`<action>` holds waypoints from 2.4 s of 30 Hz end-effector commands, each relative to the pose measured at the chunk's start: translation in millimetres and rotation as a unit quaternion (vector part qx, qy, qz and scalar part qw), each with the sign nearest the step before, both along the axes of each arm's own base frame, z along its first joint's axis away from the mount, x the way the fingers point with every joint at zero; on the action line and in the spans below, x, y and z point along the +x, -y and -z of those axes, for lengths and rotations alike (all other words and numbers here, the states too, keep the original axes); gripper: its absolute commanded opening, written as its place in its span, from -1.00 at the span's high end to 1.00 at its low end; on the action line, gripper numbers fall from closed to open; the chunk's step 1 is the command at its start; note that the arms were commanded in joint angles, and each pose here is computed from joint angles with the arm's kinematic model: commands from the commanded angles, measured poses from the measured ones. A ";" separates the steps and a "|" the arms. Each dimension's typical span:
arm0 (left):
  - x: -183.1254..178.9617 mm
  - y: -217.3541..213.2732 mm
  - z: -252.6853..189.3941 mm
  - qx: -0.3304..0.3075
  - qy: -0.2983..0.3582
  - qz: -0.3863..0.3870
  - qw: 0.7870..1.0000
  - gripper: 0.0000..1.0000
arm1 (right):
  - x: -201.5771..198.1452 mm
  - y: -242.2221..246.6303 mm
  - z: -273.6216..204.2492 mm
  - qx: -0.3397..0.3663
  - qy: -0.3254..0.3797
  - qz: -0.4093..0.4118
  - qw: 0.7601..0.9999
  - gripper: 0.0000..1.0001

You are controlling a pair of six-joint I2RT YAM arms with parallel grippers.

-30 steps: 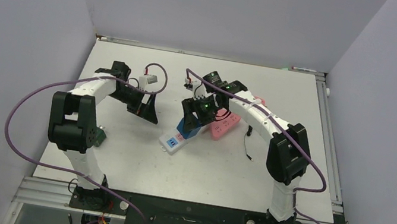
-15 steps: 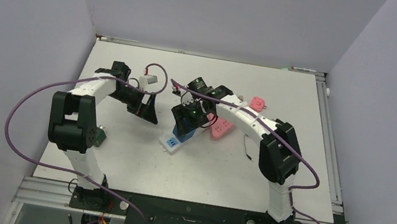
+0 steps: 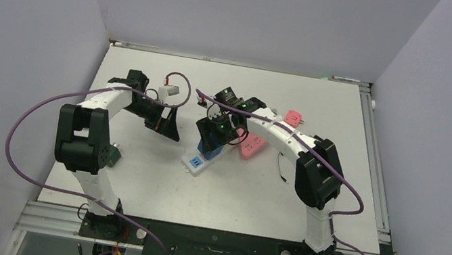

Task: Insert the plug
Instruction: Insert the plug into the socket.

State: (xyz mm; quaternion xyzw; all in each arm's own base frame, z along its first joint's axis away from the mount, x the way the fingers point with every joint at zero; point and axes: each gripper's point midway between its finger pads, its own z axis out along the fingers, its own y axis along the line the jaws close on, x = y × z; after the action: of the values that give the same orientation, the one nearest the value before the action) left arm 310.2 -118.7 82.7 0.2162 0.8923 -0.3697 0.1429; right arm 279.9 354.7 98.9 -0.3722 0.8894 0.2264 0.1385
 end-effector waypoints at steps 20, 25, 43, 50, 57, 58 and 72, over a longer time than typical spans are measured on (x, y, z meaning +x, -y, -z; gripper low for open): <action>6.1 0.5 -13.3 -0.010 0.026 0.005 1.000 -0.93 | 1.7 -6.2 4.2 -0.006 0.014 0.002 1.000 0.89; 6.5 0.6 -13.5 -0.009 0.026 0.005 1.000 -0.93 | 0.5 -5.8 7.4 -0.015 0.016 0.003 1.000 0.89; 10.3 -10.9 -13.1 -0.007 0.024 -0.014 1.000 -0.92 | -0.2 -2.6 17.5 -0.040 0.029 0.012 0.999 0.89; 15.5 -16.5 -18.0 -0.012 0.021 -0.026 0.999 -0.92 | -3.1 -3.9 22.4 -0.048 0.031 0.006 0.998 0.89; 19.5 -21.8 -18.0 -0.013 0.017 -0.040 0.999 -0.92 | -7.7 0.0 26.3 -0.061 0.033 0.001 0.998 0.89; 19.8 -22.0 -17.8 -0.012 0.017 -0.041 0.999 -0.92 | -8.2 0.5 26.1 -0.061 0.033 0.001 0.998 0.89; 22.8 -25.1 -16.1 -0.002 0.018 -0.048 0.999 -0.92 | -14.6 1.9 23.1 -0.065 0.034 -0.008 0.997 0.89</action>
State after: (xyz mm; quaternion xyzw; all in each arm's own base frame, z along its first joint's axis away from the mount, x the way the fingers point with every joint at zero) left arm 319.8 -95.7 87.7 0.1742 0.9016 -0.3649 0.1537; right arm 274.9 361.3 89.2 -0.3866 0.8901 0.1822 0.1585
